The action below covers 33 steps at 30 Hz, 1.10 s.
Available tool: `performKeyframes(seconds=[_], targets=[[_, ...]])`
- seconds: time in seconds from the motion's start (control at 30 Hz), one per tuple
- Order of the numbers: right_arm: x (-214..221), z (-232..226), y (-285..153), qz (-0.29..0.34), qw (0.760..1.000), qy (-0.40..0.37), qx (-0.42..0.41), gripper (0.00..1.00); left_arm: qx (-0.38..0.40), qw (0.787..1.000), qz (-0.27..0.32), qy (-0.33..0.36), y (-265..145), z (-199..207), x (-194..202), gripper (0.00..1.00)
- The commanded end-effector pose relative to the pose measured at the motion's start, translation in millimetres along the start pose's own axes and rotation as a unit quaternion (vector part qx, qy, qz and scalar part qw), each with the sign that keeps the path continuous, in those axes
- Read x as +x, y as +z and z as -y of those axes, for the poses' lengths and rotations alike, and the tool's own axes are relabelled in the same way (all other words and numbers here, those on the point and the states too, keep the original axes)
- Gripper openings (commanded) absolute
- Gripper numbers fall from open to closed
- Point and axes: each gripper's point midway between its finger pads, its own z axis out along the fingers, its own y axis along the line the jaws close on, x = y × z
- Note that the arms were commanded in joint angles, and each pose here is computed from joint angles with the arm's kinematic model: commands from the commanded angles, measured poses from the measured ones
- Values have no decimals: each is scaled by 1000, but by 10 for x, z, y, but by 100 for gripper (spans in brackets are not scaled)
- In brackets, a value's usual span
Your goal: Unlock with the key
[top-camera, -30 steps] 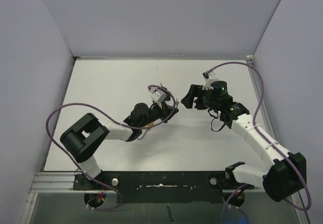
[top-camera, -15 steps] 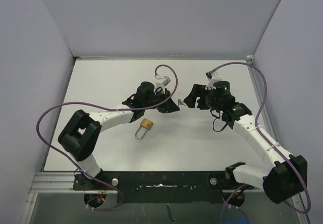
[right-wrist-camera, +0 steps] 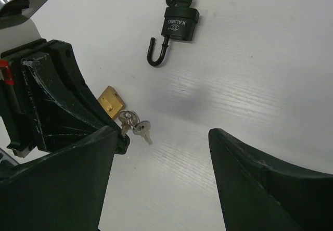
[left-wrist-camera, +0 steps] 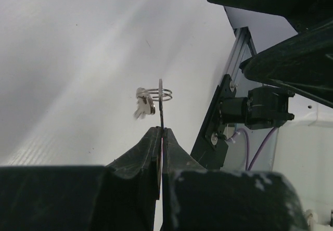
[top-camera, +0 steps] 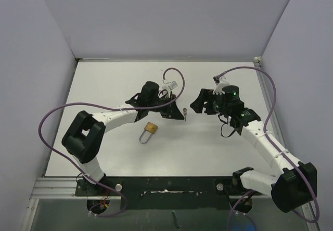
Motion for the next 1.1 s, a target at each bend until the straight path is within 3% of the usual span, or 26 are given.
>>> performKeyframes(seconds=[0.0, 0.3, 0.43, 0.5, 1.07], targets=[[-167, -207, -75, 44, 996, -20, -79, 71, 57, 997, -11, 56, -56, 261, -86, 0], [-116, -345, -60, 51, 986, -35, -152, 59, 129, 985, -46, 101, -104, 471, 0, 0], [-79, -384, -61, 48, 984, -34, -170, 45, 160, 979, -53, 114, -97, 556, -14, 0], [-71, -392, -64, 46, 983, -33, -176, 42, 173, 976, -58, 117, -89, 592, -38, 0], [-72, -413, -122, 49, 974, -21, -222, 39, 214, 966, -79, 119, -86, 547, -155, 0]])
